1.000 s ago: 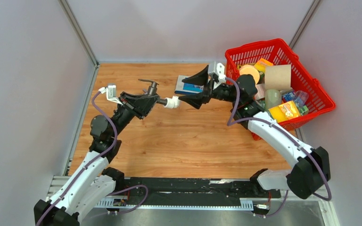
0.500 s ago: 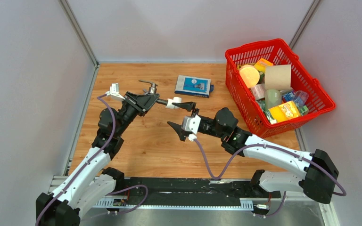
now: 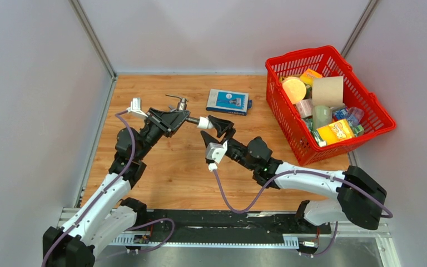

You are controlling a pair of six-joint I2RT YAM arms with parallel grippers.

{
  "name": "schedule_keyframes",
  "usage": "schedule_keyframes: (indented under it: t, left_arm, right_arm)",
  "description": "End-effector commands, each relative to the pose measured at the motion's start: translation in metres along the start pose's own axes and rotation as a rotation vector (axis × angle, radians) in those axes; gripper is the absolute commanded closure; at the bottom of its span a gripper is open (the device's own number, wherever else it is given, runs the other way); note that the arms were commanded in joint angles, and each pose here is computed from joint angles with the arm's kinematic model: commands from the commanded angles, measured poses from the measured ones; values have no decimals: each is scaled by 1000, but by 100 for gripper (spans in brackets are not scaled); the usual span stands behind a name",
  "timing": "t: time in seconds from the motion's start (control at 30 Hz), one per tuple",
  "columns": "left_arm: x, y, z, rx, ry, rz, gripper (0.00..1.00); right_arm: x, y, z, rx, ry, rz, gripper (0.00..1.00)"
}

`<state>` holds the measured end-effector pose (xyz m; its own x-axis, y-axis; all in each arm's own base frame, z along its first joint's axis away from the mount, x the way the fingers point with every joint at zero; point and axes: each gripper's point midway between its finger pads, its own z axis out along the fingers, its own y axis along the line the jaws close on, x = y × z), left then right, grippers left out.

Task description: Install the water faucets

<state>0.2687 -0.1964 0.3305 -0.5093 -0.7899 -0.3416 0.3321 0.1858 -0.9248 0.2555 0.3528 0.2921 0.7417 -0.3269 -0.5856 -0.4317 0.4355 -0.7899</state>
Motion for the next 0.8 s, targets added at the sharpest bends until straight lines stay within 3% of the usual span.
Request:
schedule_keyframes:
  t: [0.0, 0.17, 0.27, 0.47, 0.67, 0.77]
  left_arm:
    - [-6, -54, -4, 195, 2, -7, 100]
    - [-2, -68, -6, 274, 32, -8, 100]
    - [0, -79, -10, 347, 33, 39, 100]
    - [2, -113, -28, 595, -27, 344, 100]
    - [22, -134, -52, 876, -61, 700, 100]
    - [34, -135, -57, 956, -31, 799, 100]
  right_arm:
    - [-7, -23, 5, 94, -9, 42, 45]
    - [-10, -24, 11, 47, -32, 169, 86]
    - [-20, -28, 10, -34, -93, 354, 97]
    - [-55, -30, -2, -418, -263, 801, 98]
    - [-74, -28, -11, -699, -298, 1129, 100]
    - [-70, -29, -7, -755, -254, 1303, 100]
